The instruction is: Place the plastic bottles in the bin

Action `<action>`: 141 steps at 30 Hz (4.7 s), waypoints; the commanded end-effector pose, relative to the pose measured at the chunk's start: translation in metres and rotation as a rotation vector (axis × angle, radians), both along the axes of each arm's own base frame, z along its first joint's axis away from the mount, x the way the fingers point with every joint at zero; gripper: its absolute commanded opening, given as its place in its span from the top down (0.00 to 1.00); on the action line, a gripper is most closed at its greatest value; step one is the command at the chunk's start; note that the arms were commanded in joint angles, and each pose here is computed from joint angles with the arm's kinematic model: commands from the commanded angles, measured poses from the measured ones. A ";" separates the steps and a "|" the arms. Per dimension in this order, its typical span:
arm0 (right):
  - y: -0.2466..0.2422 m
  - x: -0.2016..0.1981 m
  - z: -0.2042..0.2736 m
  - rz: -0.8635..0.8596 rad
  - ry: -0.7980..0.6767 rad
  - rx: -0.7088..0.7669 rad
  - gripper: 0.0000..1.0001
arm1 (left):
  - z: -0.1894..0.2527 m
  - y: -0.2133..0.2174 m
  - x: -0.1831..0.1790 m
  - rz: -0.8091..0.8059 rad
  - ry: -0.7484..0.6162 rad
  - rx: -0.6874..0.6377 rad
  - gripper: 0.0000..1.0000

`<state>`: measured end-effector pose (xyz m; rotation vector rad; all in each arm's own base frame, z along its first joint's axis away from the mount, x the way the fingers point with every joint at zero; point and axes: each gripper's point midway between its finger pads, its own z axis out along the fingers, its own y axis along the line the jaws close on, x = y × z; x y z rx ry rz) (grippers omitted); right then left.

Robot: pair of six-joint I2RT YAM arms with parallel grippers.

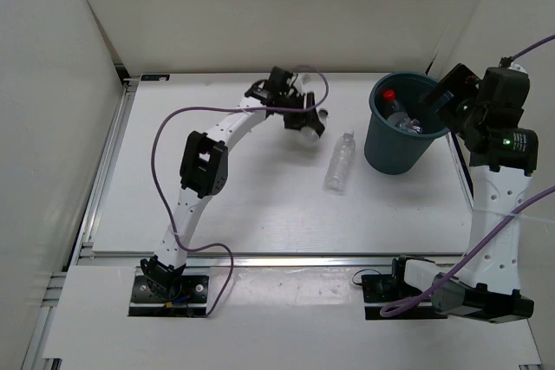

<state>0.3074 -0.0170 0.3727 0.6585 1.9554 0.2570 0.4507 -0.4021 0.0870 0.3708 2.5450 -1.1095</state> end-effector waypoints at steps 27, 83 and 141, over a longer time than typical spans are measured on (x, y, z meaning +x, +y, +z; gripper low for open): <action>-0.025 -0.088 0.067 -0.235 -0.126 0.011 0.00 | 0.300 -0.166 -0.049 -0.033 -0.606 -0.771 0.61; -0.016 -0.085 0.021 -0.163 -0.055 0.005 0.00 | -0.027 -0.073 -0.062 -0.134 -0.048 -0.121 0.00; 0.050 -0.137 0.113 0.156 -0.273 0.063 0.00 | 0.283 -0.186 -0.035 0.123 -0.848 -0.625 0.44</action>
